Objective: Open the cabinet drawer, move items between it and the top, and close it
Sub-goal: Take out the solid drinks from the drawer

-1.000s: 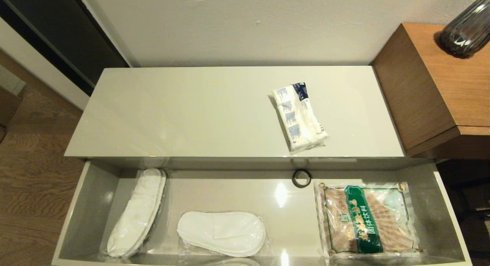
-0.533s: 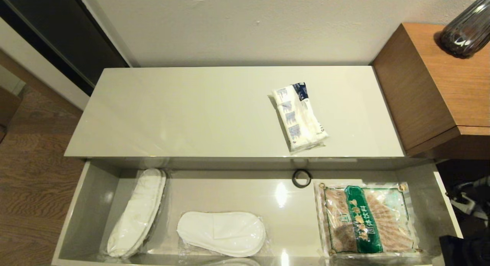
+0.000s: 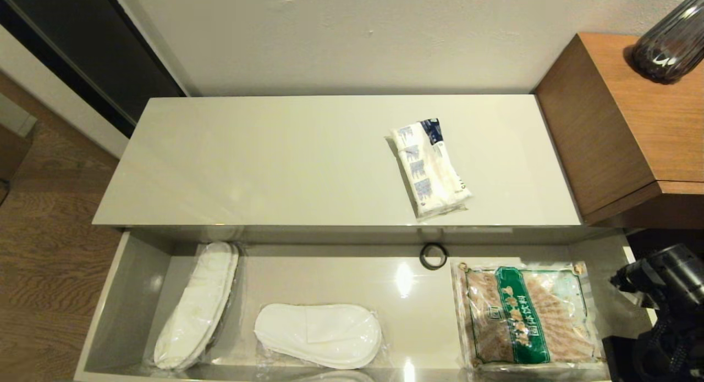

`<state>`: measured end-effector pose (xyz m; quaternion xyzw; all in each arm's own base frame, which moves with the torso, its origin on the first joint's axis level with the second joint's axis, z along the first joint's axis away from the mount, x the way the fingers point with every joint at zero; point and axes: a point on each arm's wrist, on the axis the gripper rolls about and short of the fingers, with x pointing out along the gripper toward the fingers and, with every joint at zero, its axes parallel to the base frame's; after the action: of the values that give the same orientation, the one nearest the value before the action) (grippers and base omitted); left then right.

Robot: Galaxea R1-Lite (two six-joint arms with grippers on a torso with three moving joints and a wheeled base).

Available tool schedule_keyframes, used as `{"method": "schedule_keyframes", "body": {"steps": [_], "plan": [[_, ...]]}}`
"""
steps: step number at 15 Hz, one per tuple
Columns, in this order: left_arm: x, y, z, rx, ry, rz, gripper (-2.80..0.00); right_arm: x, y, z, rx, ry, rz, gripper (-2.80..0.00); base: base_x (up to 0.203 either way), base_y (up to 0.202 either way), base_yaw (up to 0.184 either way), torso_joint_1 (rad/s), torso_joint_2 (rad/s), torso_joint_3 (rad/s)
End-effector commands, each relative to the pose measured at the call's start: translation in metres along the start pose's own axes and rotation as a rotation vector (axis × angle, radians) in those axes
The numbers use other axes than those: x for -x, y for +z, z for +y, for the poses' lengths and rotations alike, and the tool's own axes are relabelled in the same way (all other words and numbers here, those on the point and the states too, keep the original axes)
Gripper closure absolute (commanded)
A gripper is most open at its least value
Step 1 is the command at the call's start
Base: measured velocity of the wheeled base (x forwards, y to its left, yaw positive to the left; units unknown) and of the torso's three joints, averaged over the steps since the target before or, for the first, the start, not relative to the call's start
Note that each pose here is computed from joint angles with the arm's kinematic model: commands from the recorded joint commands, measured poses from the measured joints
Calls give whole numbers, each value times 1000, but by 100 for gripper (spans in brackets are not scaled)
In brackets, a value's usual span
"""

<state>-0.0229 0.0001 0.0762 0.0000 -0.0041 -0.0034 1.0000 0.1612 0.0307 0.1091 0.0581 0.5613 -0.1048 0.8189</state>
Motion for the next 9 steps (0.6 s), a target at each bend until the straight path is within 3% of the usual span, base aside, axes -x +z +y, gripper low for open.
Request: {"method": "schedule_keyframes", "body": {"steps": [1, 9], "plan": [[0, 0, 0, 0, 1, 1, 0, -13, 5, 5, 12, -30, 26, 0, 0, 0, 0, 0, 0, 0], [0, 0, 0, 0, 0, 1, 0, -37, -1, 29, 112, -30, 26, 0, 0, 0, 0, 0, 0, 0]]}}
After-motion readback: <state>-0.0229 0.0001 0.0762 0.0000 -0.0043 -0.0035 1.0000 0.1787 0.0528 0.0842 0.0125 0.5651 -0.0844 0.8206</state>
